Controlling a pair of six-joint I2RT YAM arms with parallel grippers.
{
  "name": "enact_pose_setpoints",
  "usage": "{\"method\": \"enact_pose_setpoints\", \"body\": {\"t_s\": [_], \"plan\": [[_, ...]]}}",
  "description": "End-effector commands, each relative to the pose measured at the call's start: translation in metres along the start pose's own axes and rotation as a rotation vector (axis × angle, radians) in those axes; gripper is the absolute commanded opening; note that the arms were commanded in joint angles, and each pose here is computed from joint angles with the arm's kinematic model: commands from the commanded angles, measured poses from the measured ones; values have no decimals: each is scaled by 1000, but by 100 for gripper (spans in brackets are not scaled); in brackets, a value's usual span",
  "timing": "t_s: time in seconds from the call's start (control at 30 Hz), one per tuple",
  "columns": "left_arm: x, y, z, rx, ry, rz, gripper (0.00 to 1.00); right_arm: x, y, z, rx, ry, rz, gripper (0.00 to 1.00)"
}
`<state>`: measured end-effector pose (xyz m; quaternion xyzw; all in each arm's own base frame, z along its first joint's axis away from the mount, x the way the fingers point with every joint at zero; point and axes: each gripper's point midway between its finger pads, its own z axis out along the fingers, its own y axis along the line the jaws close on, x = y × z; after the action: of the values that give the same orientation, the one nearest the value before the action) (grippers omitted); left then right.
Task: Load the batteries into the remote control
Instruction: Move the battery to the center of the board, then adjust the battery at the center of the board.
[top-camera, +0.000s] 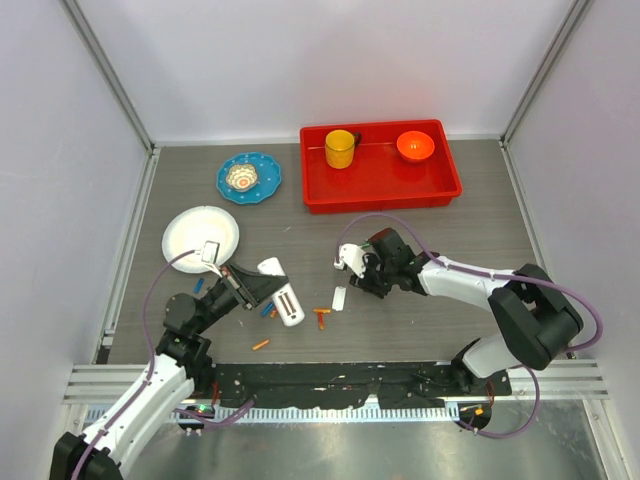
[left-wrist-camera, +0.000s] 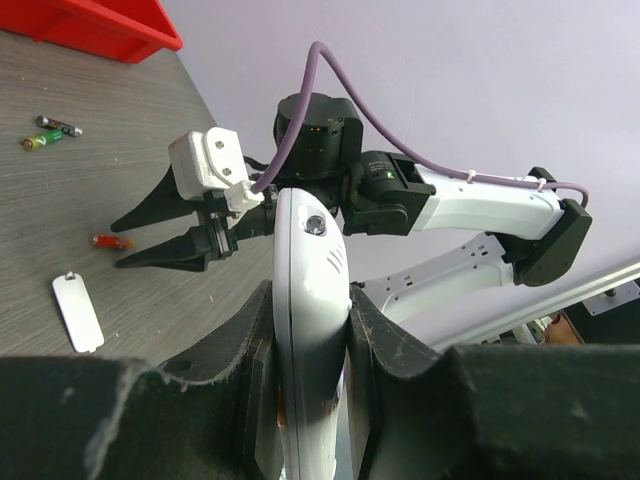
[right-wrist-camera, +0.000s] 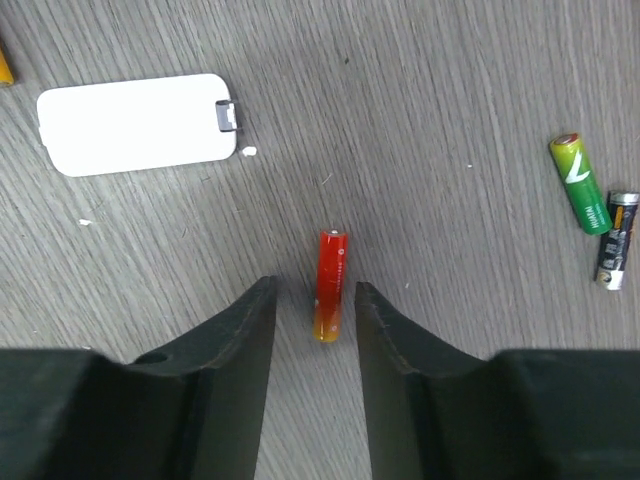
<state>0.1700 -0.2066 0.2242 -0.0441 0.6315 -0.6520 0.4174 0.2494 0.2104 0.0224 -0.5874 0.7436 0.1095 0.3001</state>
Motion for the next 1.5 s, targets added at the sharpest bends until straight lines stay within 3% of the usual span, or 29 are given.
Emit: {"method": "enact_pose_setpoints", "body": {"t_s": [0.0, 0.1, 0.2, 0.33, 0.4, 0.5, 0.53, 0.57, 0.67, 0.73, 0.77, 0.83, 0.87, 0.9, 0.93, 0.97, 1.07, 1.13, 1.2, 1.47], "plan": [[-3, -6, 0, 24, -17, 14, 0, -19, -12, -6, 46, -58, 31, 53], [-3, -5, 0, 23, -17, 14, 0, -27, -15, -11, 53, -67, 40, 65], [-2, -5, 0, 24, -15, 13, 0, -50, -27, -25, 94, -130, 80, 72], [-4, -5, 0, 20, -21, 13, 0, -93, -43, -56, 174, -289, 164, 76], [-4, -4, 1, 15, -25, 10, 0, -113, -60, -76, 266, -386, 222, 84], [-5, 2, 1, -6, -35, -2, 0, -118, -90, -91, 433, -480, 587, 91], [-5, 3, 1, -7, -37, -2, 0, -126, -95, -95, 425, -528, 813, 97], [-6, 4, 1, -11, -42, -4, 0, -117, -88, -84, 386, -468, 902, 100], [-6, 8, 2, -28, -49, -14, 0, -130, -77, -60, 230, -353, 1060, 100], [-6, 12, 3, -41, -47, -22, 0, -137, -70, -51, 181, -381, 1134, 100], [-6, 12, 3, -41, -45, -22, 0, -154, -73, -56, 182, -479, 1196, 100], [-4, 14, 4, -47, -33, -27, 0, -138, -92, -64, 344, -499, 1300, 100], [-4, 13, 4, -44, -33, -26, 0, -121, -86, -60, 410, -415, 1348, 98], [-3, 14, 4, -46, -30, -28, 0, -115, -83, -59, 470, -372, 1336, 97], [-3, 15, 4, -48, -28, -27, 0, -101, -110, -80, 757, -373, 1313, 97], [-3, 14, 4, -45, -27, -24, 0, -82, -99, -86, 866, -258, 1259, 99], [-2, 15, 5, -48, -21, -21, 0, -65, -98, -103, 1069, -209, 1253, 100], [-2, 18, 5, -56, -19, -24, 0, -55, -96, -95, 1048, -191, 1308, 100], [-2, 21, 5, -66, -20, -26, 0, -58, -87, -78, 915, -190, 1379, 100], [-2, 24, 6, -76, -24, -31, 0, -37, -64, -55, 844, -165, 1500, 87]]}}
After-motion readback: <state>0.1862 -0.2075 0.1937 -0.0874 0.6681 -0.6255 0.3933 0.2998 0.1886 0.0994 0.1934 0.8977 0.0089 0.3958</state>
